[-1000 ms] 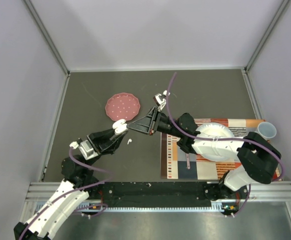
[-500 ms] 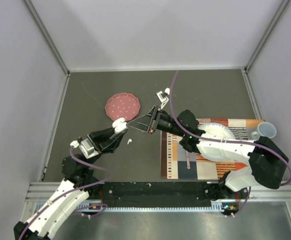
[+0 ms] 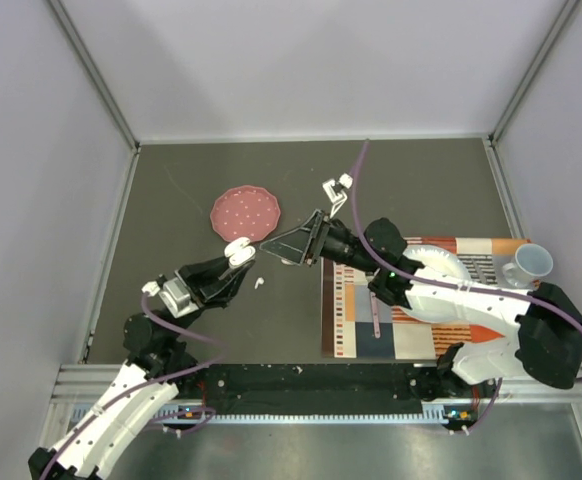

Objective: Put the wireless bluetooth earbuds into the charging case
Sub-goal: Adjust the right earbud in the right side groove of the charging case, then move the left earbud to the center of the board.

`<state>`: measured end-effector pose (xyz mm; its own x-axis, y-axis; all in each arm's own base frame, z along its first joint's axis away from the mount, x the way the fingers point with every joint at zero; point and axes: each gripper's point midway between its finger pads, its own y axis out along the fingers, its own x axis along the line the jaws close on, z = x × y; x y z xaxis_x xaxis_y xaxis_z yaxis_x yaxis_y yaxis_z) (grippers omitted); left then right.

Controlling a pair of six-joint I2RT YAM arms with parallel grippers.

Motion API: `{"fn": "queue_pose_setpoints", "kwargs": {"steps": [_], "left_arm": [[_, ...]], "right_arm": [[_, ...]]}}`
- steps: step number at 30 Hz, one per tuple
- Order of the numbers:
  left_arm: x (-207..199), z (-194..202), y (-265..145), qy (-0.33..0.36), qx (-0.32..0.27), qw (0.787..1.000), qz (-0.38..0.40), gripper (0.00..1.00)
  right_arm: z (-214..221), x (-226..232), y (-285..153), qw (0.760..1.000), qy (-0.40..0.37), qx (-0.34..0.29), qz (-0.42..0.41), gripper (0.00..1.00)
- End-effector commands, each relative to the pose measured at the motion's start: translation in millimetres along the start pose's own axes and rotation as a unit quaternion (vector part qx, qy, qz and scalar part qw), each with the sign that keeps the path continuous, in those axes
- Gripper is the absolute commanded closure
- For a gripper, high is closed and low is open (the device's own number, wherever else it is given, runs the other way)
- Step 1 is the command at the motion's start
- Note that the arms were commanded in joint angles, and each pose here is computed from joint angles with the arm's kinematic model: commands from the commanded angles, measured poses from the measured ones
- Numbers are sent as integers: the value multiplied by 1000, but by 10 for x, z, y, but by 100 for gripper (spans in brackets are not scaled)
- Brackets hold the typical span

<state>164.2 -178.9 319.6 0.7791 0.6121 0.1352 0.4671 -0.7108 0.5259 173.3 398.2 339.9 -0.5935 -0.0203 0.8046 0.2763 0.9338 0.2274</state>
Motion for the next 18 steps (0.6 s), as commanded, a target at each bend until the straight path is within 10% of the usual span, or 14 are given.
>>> {"fn": "queue_pose_setpoints", "kwargs": {"steps": [1, 8, 18], "left_arm": [[74, -136, -27, 17, -21, 999, -24, 100], [196, -232, -116, 28, -30, 997, -67, 100], [377, -278, -339, 38, -14, 990, -136, 100]], "right_arm": [[-228, 127, -87, 999, -29, -34, -9, 36], [-129, -383, -179, 994, -54, -11, 97, 35], [164, -1613, -499, 926, 8, 20, 377, 40]]}}
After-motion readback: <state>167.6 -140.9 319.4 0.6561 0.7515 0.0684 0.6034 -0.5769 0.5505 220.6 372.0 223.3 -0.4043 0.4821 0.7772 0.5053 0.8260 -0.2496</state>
